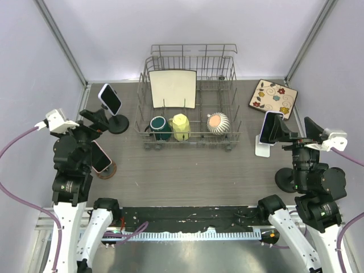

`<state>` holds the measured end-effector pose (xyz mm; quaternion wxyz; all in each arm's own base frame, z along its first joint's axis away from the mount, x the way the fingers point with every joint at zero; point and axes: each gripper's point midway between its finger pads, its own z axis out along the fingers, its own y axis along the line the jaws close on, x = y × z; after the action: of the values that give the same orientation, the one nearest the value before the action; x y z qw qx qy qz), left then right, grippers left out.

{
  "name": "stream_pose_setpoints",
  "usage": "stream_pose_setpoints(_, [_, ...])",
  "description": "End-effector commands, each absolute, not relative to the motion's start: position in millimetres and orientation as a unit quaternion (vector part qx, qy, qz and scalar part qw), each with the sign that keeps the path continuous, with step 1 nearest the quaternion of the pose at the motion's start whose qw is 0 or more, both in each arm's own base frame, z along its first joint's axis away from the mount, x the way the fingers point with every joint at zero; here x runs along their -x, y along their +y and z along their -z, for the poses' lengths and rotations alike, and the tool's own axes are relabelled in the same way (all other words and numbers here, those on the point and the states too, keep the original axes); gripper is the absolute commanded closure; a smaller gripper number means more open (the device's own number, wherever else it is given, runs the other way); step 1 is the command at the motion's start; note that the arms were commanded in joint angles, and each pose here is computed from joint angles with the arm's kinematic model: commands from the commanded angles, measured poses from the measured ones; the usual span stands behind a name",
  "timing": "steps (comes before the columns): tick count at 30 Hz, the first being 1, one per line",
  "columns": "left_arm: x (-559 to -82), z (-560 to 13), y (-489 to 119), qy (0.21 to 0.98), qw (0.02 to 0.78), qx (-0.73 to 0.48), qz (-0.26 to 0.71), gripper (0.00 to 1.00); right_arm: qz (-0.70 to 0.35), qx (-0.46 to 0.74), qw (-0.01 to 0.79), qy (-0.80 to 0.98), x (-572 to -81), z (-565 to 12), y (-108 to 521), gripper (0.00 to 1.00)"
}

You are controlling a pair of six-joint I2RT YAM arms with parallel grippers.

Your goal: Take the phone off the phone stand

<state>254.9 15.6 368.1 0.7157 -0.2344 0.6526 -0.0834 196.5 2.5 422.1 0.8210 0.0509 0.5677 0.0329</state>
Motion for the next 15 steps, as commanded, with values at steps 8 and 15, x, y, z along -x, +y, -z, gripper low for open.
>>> stream_pose_setpoints(8, [-303, -372, 13, 0.692, 0.700, 0.176, 0.034, 0.00, -0.042, -0.049, 0.830, 0.554, -198, -428, 6, 0.00])
stream_pose_setpoints(15, [-355, -347, 30, 0.780, 0.613, 0.112, -0.062, 0.00, -0.045, -0.049, 0.830, 0.554, -200, -426, 8, 0.00])
